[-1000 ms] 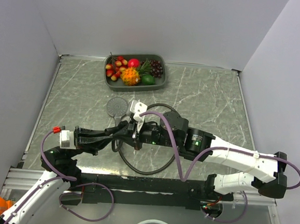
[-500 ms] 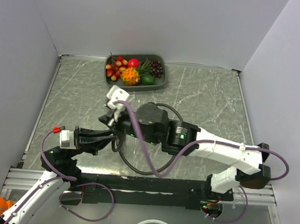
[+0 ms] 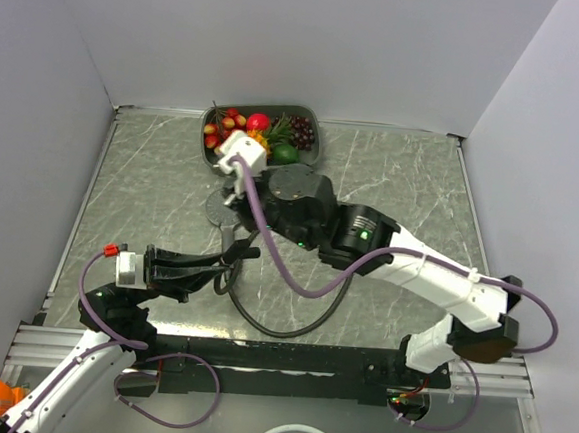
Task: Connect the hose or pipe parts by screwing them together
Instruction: Install the adaptor on the pipeline.
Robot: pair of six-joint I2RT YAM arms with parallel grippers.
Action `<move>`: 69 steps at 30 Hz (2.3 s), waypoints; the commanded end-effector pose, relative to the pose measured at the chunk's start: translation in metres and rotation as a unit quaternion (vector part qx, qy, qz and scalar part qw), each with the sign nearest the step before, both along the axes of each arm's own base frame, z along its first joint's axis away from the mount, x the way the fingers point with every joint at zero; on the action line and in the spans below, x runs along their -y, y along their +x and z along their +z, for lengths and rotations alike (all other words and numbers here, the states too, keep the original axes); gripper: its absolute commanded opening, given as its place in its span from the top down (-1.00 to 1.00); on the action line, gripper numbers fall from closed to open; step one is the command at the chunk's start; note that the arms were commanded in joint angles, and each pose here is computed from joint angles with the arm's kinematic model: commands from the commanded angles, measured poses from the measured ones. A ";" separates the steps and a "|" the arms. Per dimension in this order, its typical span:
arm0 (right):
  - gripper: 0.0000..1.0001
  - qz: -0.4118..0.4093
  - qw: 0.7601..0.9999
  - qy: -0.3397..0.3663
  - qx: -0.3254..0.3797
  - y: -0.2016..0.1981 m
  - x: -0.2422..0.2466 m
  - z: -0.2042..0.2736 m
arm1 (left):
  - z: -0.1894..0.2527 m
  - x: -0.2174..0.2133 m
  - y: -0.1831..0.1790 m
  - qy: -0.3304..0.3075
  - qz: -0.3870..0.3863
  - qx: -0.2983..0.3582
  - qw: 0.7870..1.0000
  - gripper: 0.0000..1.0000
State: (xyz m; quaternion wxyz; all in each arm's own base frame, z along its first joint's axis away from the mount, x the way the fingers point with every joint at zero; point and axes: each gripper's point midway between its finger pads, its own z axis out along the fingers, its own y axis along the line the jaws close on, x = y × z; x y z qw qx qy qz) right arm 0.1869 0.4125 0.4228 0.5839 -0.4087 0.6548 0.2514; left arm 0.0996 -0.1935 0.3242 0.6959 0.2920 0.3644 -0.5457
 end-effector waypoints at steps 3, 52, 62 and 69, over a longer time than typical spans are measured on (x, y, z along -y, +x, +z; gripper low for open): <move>1.00 0.018 0.998 0.014 -0.051 0.004 0.039 -0.038 | 0.031 -0.010 -0.018 -0.034 -0.004 0.054 0.998 0.97; 1.00 0.216 0.965 0.117 -0.090 -0.093 0.015 -0.024 | 0.034 -0.017 0.004 -0.045 0.051 0.041 0.997 0.97; 1.00 0.195 0.971 0.108 -0.083 -0.080 -0.003 -0.020 | 0.033 -0.017 0.004 -0.044 0.052 0.041 0.997 0.98; 1.00 0.133 0.985 0.079 -0.079 -0.063 -0.013 -0.015 | 0.032 -0.016 0.003 -0.042 0.047 0.040 0.997 0.97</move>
